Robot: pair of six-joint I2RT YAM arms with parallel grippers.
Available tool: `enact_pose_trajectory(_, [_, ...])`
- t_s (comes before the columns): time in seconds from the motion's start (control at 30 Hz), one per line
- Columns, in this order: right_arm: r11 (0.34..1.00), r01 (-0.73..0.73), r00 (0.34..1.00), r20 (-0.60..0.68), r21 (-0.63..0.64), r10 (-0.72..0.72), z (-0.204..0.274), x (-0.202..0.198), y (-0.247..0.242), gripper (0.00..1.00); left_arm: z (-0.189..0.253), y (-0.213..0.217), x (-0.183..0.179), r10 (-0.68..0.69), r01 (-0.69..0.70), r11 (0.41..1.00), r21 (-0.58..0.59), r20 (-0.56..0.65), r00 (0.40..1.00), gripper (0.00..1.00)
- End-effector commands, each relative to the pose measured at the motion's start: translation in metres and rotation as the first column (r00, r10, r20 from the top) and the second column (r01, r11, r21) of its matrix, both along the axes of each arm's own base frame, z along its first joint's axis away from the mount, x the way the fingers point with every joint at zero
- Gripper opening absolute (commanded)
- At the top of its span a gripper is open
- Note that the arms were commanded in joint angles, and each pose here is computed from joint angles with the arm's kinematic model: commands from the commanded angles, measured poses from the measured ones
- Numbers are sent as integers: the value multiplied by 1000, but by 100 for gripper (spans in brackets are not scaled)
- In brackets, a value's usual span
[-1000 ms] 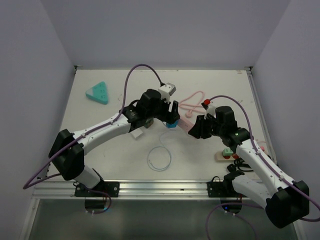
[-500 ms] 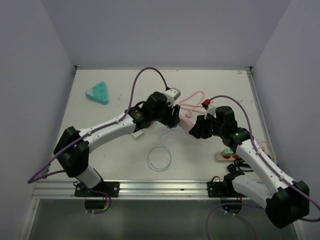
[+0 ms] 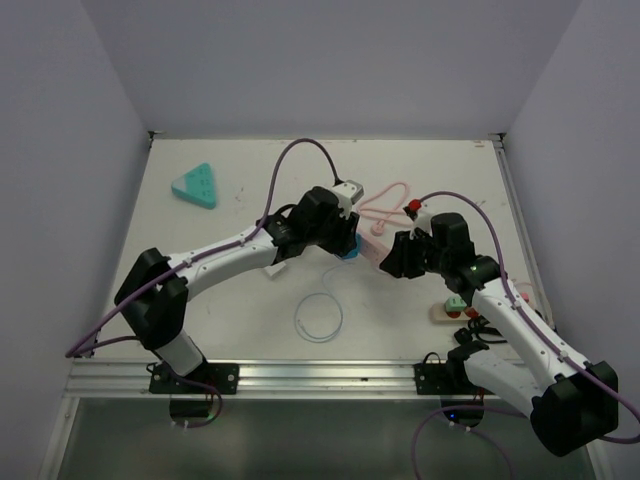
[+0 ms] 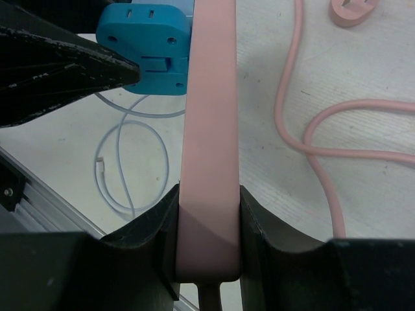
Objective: Pull the plug off the socket
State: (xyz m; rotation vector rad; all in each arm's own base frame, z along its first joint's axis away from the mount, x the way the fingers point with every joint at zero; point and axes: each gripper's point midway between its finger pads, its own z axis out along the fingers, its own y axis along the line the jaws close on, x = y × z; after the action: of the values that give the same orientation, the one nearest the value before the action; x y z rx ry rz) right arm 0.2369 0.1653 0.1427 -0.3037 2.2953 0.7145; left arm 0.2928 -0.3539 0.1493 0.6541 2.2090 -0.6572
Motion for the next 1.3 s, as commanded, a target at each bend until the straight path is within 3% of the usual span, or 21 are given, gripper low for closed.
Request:
enact_pose_trajectory(0.0, [992, -81, 982, 181, 98, 63, 53, 16, 20, 0, -6, -4, -3, -16, 17, 1000, 16, -17, 1000, 47])
enact_pose_trajectory(0.03, [992, -83, 981, 185, 100, 63, 54, 16, 20, 0, -7, -5, -4, -21, 21, 1000, 16, -22, 1000, 44])
enact_pose_trajectory(0.13, [992, -80, 981, 185, 99, 61, 53, 16, 19, 0, -6, -6, -5, -36, 37, 999, 11, -15, 999, 21])
enact_pose_trajectory(0.17, [992, -81, 981, 183, 99, 62, 52, 15, 19, 0, -5, -6, -6, -44, 44, 999, 8, -13, 999, 21])
enact_pose_trajectory(0.27, [991, -87, 983, 171, 99, 69, 49, 15, 21, 0, 0, -8, -9, -70, 70, 997, -17, 7, 998, 1])
enact_pose_trajectory(0.3, [991, -89, 984, 166, 100, 72, 48, 15, 21, 0, 4, -9, -11, -85, 85, 996, -28, 14, 996, 0])
enact_pose_trajectory(0.37, [990, -99, 985, 149, 100, 83, 44, 14, 23, 10, 6, -8, -12, -96, 97, 995, -37, 35, 995, 0])
enact_pose_trajectory(0.4, [990, -101, 986, 143, 98, 87, 44, 14, 23, 17, 13, -8, -12, -99, 102, 993, -52, 57, 993, 0])
enact_pose_trajectory(0.43, [990, -105, 986, 139, 99, 90, 43, 14, 24, 32, 12, -6, -13, -103, 106, 993, -52, 65, 993, 0])
enact_pose_trajectory(0.47, [990, -101, 987, 131, 100, 88, 42, 14, 24, 37, 14, -6, -13, -106, 110, 992, -54, 76, 991, 0])
enact_pose_trajectory(0.67, [989, -103, 992, 79, 103, 95, 32, 17, 28, 56, 30, -3, -18, -142, 154, 985, -75, 143, 980, 0])
enact_pose_trajectory(1.0, [991, -92, 996, -10, 96, 94, 19, 26, 34, 66, 45, -4, -23, -163, 185, 977, -106, 184, 969, 0])
enact_pose_trajectory(1.17, [992, -94, 993, -69, 88, 100, 8, 28, 40, 66, 46, -7, -26, -176, 200, 973, -113, 189, 966, 0])
enact_pose_trajectory(1.27, [991, -96, 990, -93, 91, 104, 2, 30, 44, 61, 48, -10, -27, -181, 206, 971, -119, 196, 964, 0])
